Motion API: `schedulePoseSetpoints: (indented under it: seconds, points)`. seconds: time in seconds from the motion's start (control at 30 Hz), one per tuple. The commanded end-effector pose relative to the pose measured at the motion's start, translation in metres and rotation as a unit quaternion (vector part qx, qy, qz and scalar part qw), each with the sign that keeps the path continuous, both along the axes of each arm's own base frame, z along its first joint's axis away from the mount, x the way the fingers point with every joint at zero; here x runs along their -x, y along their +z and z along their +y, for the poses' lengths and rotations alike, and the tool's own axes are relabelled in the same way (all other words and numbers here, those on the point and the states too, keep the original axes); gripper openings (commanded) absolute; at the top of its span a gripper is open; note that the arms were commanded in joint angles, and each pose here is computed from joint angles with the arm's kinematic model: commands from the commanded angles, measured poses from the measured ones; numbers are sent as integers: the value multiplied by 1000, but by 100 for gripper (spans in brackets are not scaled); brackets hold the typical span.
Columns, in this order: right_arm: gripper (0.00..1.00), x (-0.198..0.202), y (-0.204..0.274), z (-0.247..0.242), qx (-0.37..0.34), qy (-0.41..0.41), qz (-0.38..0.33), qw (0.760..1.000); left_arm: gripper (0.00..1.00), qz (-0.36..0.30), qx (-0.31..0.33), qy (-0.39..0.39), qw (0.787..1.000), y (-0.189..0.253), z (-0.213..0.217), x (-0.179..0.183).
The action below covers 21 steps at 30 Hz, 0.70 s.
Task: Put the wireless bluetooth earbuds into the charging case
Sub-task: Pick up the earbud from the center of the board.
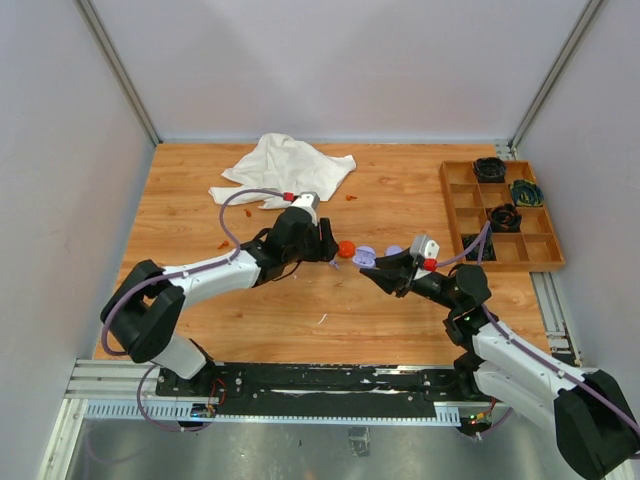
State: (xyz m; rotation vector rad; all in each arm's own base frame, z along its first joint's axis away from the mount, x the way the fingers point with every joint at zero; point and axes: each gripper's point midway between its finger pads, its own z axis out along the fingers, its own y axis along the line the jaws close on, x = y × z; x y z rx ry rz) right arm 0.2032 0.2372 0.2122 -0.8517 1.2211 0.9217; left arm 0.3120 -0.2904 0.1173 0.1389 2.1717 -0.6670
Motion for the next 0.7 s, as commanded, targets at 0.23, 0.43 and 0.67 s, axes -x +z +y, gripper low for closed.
schedulePoseSetpoints:
  seconds: [0.23,0.43,0.67]
  points:
    - [1,-8,-3,-9,2,-28,-7,1000,63,27,-99,44,994,-44,-15,-11]
    - [1,-7,-2,-9,1,-25,-7,1000,68,15,-158,59,986,-60,-15,-17]
    - [1,-7,-1,-9,0,-25,-6,1000,69,19,-194,59,979,-78,-15,-13]
